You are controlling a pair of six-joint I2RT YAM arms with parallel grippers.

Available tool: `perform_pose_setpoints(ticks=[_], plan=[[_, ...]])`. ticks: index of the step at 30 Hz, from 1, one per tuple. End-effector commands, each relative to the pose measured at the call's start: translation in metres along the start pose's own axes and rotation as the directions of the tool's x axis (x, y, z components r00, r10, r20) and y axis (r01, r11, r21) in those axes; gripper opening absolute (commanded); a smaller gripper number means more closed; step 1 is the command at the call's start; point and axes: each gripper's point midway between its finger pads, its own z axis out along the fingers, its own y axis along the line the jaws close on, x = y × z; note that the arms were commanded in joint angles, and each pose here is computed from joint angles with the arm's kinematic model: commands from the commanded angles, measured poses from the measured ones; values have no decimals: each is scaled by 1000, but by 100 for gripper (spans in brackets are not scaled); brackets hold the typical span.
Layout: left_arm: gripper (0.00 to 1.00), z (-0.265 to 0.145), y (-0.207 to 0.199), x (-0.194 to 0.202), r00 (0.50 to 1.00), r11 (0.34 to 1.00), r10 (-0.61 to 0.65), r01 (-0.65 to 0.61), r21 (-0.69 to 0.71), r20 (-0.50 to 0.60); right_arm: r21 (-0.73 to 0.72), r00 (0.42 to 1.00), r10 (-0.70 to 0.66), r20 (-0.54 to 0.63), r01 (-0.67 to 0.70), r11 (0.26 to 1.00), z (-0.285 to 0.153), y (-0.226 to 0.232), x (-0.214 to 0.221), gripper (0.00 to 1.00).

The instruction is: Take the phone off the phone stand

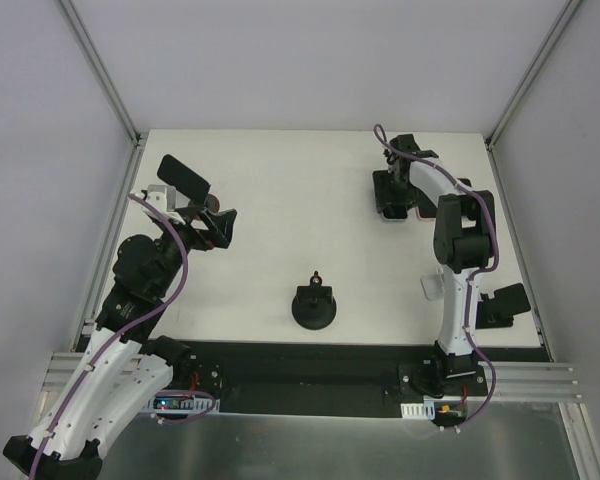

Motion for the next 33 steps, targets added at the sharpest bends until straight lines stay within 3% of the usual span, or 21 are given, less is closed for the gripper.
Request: perform_pose_setpoints(ticks=[1, 10, 25, 33], plan=[[99, -5, -11, -28, 997, 999, 18, -21, 46, 70, 41, 1000, 17, -8, -16, 999, -16, -12, -4, 17], [99, -6, -13, -28, 997, 998, 19, -23, 53, 71, 33, 999, 11, -47, -10, 999, -14, -12, 8, 28], [99, -6, -11, -27, 997, 998, 30, -34, 50, 71, -7, 1000, 19, -22, -19, 1000, -16, -4, -4, 78], [98, -5, -12, -27, 997, 998, 29, -33, 54, 66, -3, 997, 54, 57, -54, 999, -22, -4, -21, 84]])
